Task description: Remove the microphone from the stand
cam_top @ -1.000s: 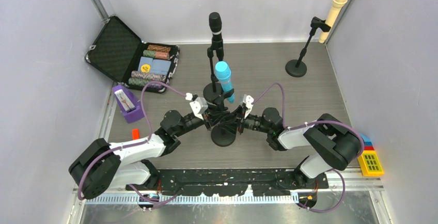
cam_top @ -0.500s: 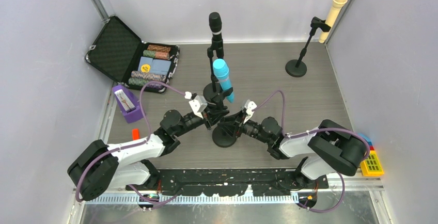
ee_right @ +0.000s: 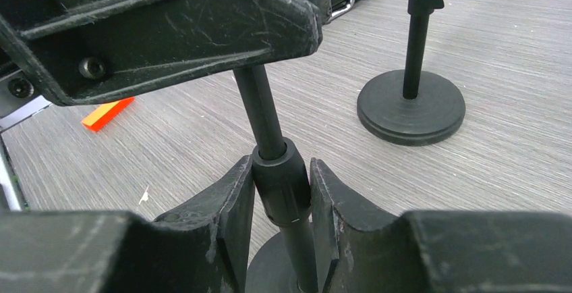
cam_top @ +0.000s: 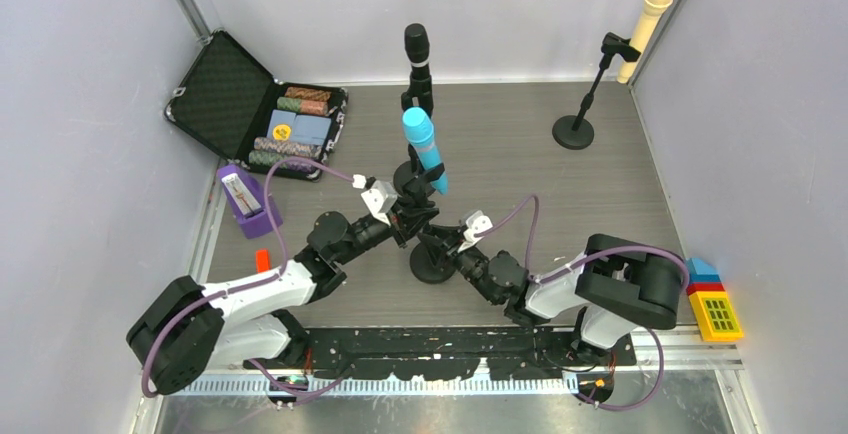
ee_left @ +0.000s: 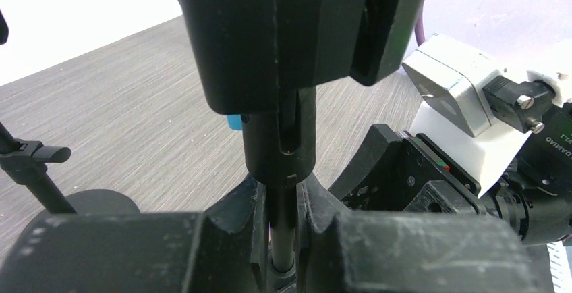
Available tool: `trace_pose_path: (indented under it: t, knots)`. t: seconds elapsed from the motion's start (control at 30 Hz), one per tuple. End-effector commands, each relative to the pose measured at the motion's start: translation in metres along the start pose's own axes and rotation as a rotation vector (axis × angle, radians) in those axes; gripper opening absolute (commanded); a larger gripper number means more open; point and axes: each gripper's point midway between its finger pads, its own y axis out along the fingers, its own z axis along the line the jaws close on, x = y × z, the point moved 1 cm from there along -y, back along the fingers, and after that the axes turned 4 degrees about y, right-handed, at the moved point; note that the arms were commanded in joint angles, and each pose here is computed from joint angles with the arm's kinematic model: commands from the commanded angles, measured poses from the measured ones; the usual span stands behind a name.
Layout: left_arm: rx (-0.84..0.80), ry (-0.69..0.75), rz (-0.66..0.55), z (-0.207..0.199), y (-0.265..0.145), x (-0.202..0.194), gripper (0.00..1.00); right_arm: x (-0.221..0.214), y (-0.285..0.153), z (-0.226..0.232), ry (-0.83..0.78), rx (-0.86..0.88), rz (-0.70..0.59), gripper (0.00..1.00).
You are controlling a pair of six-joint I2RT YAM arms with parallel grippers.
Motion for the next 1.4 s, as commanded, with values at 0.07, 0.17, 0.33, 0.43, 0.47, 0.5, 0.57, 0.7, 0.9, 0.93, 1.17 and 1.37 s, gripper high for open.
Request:
trace_pose_path:
  t: [0.07, 0.17, 0.33, 0.43, 0.47, 0.5, 0.57, 0.7, 0.9, 0.93, 1.17, 1.37]
  knots:
    - [-0.024, 0.040, 0.005, -0.003, 0.001, 0.008, 0.00, 0.015, 0.005, -0.024, -0.028, -0.120, -0.066, 0.49]
    - [-0.027, 0.044, 0.012, -0.003, 0.001, 0.006, 0.00, 0.008, -0.003, -0.016, -0.040, -0.014, -0.027, 0.62]
    - [-0.050, 0.046, 0.021, -0.006, 0.003, 0.004, 0.00, 0.011, -0.009, -0.007, 0.034, 0.175, 0.037, 0.67]
    - [-0.056, 0.051, 0.022, -0.007, 0.005, 0.006, 0.00, 0.011, -0.012, -0.005, 0.046, 0.283, 0.103, 0.66]
    - [-0.059, 0.052, 0.022, -0.007, 0.006, 0.006, 0.00, 0.014, -0.011, -0.004, 0.045, 0.303, 0.107, 0.65]
    - [-0.062, 0.052, 0.022, -0.007, 0.007, 0.007, 0.00, 0.011, -0.013, -0.003, 0.044, 0.341, 0.145, 0.64]
    - [-0.075, 0.051, 0.022, -0.009, 0.008, 0.008, 0.00, 0.012, -0.011, -0.002, 0.033, 0.374, 0.178, 0.61]
    - [-0.079, 0.045, 0.018, -0.010, 0.008, 0.010, 0.00, 0.013, -0.007, -0.008, 0.020, 0.389, 0.198, 0.54]
    - [-0.078, 0.039, 0.014, -0.010, 0.008, 0.010, 0.00, 0.008, 0.000, -0.007, 0.042, 0.433, 0.230, 0.48]
    - [-0.078, 0.037, 0.014, -0.010, 0.008, 0.011, 0.00, 0.009, 0.001, -0.006, 0.046, 0.438, 0.221, 0.45]
    - [-0.078, 0.030, 0.014, -0.011, 0.007, 0.011, 0.00, 0.001, 0.006, -0.009, 0.093, 0.420, 0.232, 0.20]
    - [-0.065, 0.028, 0.011, -0.009, 0.007, 0.010, 0.00, 0.003, 0.006, -0.025, 0.109, 0.299, 0.182, 0.01]
